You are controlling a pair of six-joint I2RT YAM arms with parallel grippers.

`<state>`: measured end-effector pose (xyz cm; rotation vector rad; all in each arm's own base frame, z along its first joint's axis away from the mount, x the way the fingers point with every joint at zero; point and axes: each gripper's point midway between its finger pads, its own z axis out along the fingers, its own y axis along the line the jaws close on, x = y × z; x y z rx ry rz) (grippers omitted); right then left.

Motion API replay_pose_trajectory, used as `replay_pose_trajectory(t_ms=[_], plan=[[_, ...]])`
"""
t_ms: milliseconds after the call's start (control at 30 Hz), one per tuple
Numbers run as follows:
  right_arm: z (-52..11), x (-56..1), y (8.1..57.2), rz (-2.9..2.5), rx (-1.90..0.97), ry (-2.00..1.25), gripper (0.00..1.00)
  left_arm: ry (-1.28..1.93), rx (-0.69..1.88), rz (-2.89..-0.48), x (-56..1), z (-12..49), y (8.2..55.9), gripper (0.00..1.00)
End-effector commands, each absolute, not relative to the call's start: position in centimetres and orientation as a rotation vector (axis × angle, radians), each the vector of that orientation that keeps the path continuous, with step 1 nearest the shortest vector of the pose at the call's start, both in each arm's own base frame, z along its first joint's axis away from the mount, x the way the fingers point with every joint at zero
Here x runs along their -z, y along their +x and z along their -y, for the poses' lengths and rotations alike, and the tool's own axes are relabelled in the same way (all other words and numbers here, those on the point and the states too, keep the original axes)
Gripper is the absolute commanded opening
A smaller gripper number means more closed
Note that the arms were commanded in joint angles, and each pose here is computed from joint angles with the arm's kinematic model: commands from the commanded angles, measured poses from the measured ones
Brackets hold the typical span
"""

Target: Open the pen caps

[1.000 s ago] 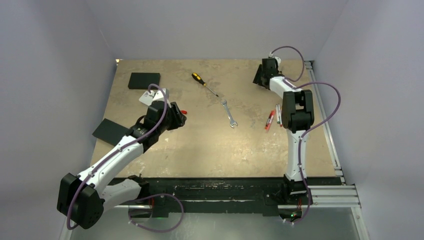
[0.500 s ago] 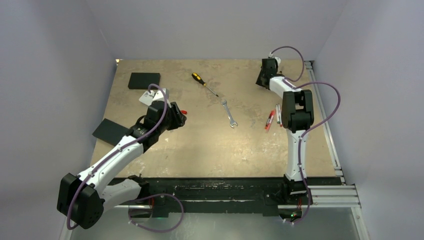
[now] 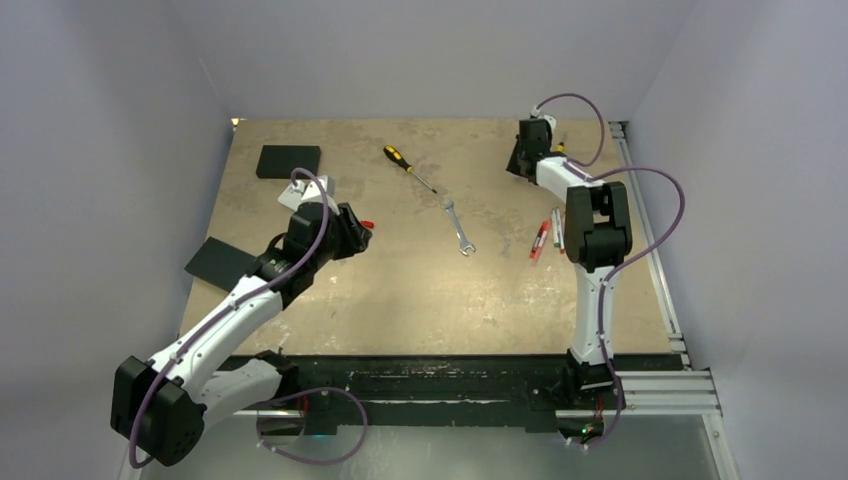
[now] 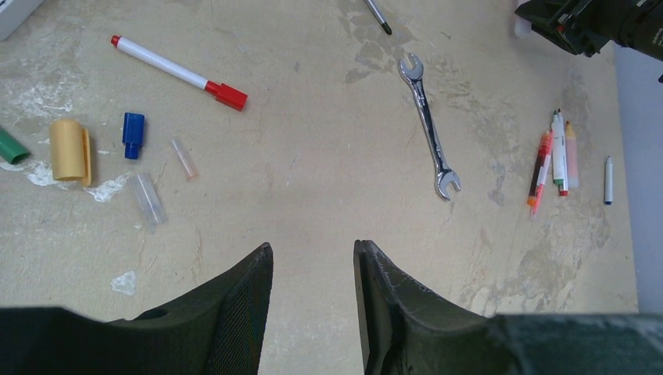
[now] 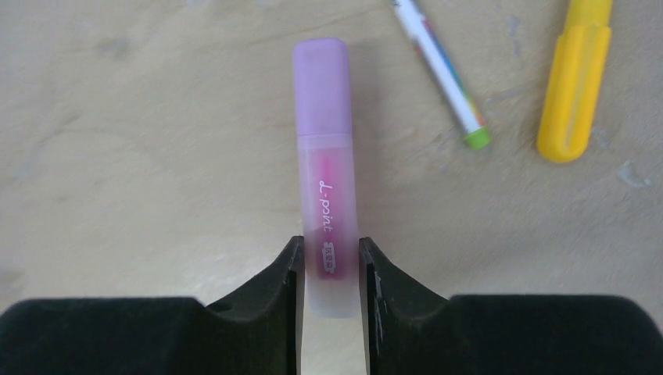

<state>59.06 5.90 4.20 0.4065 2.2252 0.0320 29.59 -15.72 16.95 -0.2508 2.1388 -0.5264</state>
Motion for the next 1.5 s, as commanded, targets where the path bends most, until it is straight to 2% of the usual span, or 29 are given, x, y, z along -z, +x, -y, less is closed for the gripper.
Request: replay_pose_trajectory(t_ms=[0, 200, 367, 433, 500, 567, 767, 1000, 1200, 1467], plan=[[-10.2, -14.3, 59.2, -2.032, -0.162, 0.311, 0.0, -0.245, 0.573, -2.031, -20.9, 15.9, 30.0, 0.42], [-14.5, -18.4, 54.6, -1.973, -0.314, 0.234, 0.0, -0.257, 0.597, -1.986, -22.5, 15.4, 29.2, 0.42], [-20.1, -24.0, 45.9, -1.801, -0.635, 0.009, 0.0, -0.241, 0.7, -1.849, -25.6, 15.8, 28.9, 0.45], [-21.9, -25.8, 41.8, -1.737, -0.724, -0.084, 0.0, -0.23, 0.781, -1.744, -27.8, 16.3, 28.7, 0.5], [-23.3, -27.0, 37.7, -1.687, -0.809, -0.17, 0.0, -0.239, 0.878, -1.617, -30.5, 16.7, 28.4, 0.65], [-24.6, -27.9, 33.7, -1.645, -0.896, -0.248, 0.0, -0.215, 0.963, -1.542, -32.1, 17.5, 28.0, 0.75], [-27.1, -28.8, 24.7, -1.566, -1.12, -0.337, 0.0, -0.005, 1.257, -1.495, -34.2, 23.0, 27.3, 0.77], [-27.8, -29.2, 21.8, -1.535, -1.201, -0.347, 0.0, 0.074, 1.493, -1.4, -35.3, 25.6, 26.2, 0.77], [-28.3, -29.4, 22.1, -1.542, -1.188, -0.347, 0.0, 0.126, 1.509, -1.424, -35.3, 26.9, 25.9, 0.74], [-29.1, -29.7, 22.2, -1.543, -1.18, -0.363, 0.0, 0.169, 1.472, -1.498, -34.2, 28.7, 26.0, 0.63]])
